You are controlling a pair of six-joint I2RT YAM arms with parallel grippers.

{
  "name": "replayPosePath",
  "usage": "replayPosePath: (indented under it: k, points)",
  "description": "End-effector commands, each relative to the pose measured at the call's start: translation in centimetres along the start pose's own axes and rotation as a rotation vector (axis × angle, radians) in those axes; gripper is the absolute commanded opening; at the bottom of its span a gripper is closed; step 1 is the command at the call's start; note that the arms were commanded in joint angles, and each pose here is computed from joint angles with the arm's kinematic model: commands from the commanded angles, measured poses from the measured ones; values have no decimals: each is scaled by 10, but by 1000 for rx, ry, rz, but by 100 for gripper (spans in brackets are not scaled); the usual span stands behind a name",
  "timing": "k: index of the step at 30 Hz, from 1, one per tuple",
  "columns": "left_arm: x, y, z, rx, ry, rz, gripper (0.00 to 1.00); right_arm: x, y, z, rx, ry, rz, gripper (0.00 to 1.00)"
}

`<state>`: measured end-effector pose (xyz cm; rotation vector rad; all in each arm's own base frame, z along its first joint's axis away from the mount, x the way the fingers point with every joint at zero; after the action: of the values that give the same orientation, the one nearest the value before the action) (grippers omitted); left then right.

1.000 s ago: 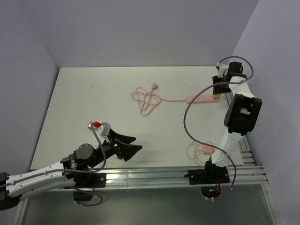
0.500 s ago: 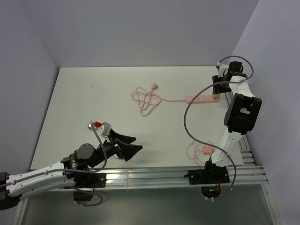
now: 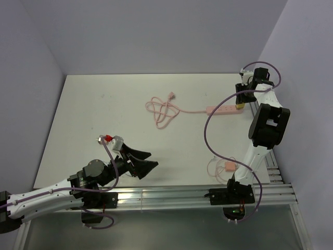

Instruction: Insert the plug

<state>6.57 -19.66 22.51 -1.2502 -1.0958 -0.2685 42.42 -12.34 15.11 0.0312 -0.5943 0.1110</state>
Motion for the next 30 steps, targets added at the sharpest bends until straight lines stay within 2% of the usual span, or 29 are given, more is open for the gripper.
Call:
replayPosePath:
  k: [1, 19, 27, 30]
  points:
    - [4, -3, 0, -28, -22, -5, 87, -12, 23, -12, 117, 66, -13, 0]
    - [5, -3, -2, -21, -20, -11, 87, -6, 38, -20, 175, 31, -9, 0]
    - [4, -2, -1, -21, -13, -6, 87, -14, 34, -21, 126, 61, 5, 0]
    - [4, -2, -1, -21, -13, -6, 87, -17, 31, -14, 98, 28, 0, 0]
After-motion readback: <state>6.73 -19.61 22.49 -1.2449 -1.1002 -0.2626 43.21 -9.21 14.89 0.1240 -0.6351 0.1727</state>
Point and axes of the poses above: each gripper's point midway between its finger pads, its own z axis back along the fingers, its own y axis along the line the jaws close on, x = y × z, the point moved 8 cm from there along z, back along the fingers, and after that the axes turned 2 degrees about -z, right-handed, at the moved point
